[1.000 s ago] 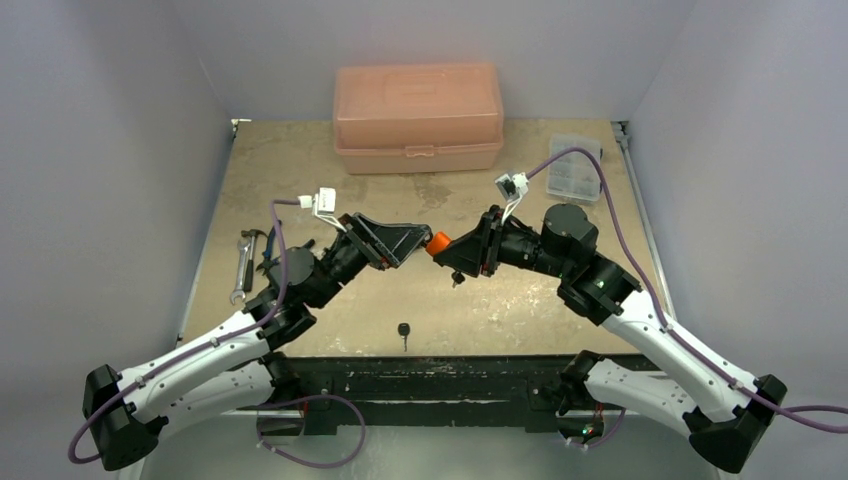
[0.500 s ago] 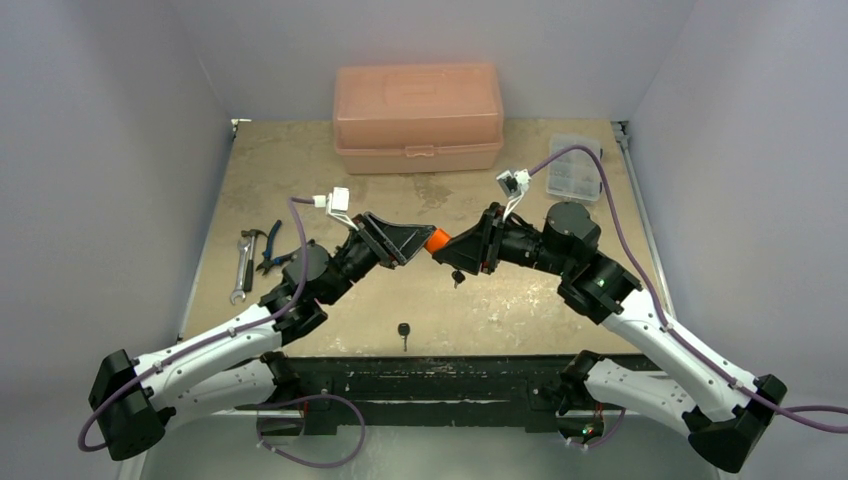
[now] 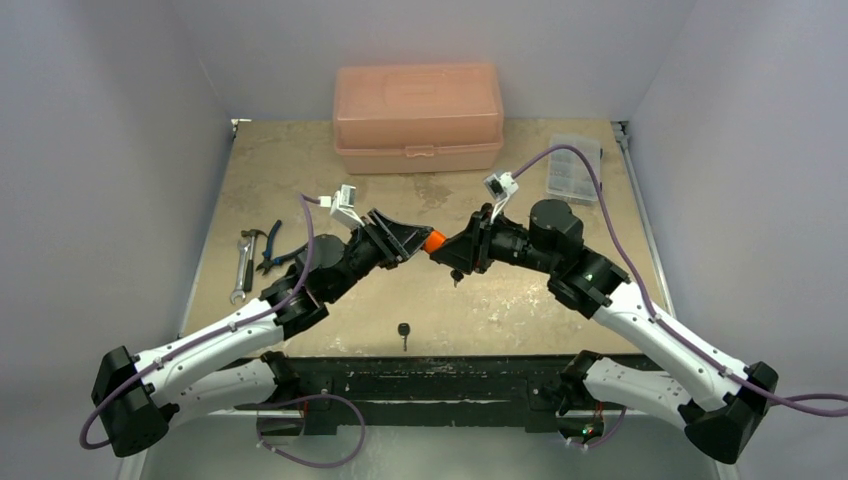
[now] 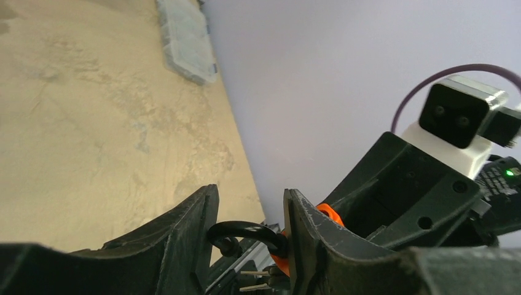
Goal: Unlock with the key
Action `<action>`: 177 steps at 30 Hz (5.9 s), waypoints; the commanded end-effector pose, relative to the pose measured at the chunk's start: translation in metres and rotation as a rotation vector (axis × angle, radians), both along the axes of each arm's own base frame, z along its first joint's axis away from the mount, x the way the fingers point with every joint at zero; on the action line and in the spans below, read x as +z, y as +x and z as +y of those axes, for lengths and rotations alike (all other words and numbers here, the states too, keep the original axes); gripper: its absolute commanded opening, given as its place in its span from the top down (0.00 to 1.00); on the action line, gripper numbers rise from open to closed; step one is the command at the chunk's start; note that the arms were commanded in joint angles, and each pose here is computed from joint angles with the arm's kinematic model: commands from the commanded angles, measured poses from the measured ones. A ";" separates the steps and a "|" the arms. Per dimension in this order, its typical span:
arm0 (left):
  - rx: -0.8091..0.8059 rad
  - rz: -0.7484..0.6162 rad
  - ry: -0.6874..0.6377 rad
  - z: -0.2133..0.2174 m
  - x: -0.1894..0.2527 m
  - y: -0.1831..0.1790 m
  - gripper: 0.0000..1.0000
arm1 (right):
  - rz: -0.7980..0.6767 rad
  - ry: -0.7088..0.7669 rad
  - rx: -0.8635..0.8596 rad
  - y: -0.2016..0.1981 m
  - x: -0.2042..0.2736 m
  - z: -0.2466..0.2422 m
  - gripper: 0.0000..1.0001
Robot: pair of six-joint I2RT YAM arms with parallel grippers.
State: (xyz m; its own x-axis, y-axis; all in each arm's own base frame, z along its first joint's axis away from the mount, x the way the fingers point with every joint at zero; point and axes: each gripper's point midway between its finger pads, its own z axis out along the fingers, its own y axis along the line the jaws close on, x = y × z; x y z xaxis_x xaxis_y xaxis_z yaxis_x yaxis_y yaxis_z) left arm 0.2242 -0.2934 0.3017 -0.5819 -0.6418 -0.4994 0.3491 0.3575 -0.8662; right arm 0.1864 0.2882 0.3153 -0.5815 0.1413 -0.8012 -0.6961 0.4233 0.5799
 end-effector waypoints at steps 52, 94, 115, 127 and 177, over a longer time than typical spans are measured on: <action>0.475 -0.160 0.739 0.202 -0.029 -0.023 0.03 | 0.126 -0.180 -0.394 0.160 -0.162 -0.033 1.00; 0.418 -0.204 0.710 0.193 -0.020 -0.028 0.04 | 0.290 -0.222 -0.641 0.256 -0.196 -0.148 0.09; 0.474 -0.131 0.708 0.221 -0.015 -0.041 0.02 | 0.393 -0.425 -0.825 0.164 -0.163 -0.097 0.01; 0.441 -0.140 0.738 0.213 -0.024 -0.039 0.02 | 0.555 -0.322 -0.862 0.132 -0.160 -0.005 0.02; 0.488 -0.138 0.716 0.225 -0.022 -0.041 0.03 | 0.842 -0.703 -1.141 0.202 -0.297 0.030 0.16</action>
State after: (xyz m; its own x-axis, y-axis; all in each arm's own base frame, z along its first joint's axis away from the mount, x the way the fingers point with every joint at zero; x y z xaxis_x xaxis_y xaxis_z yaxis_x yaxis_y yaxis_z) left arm 0.1811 -0.0747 0.2766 -0.2540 -0.3016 -0.9190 0.1203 0.9329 -0.3394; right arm 0.3820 0.3314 0.0283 -0.7277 0.5948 -0.3417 0.5814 0.7991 0.1530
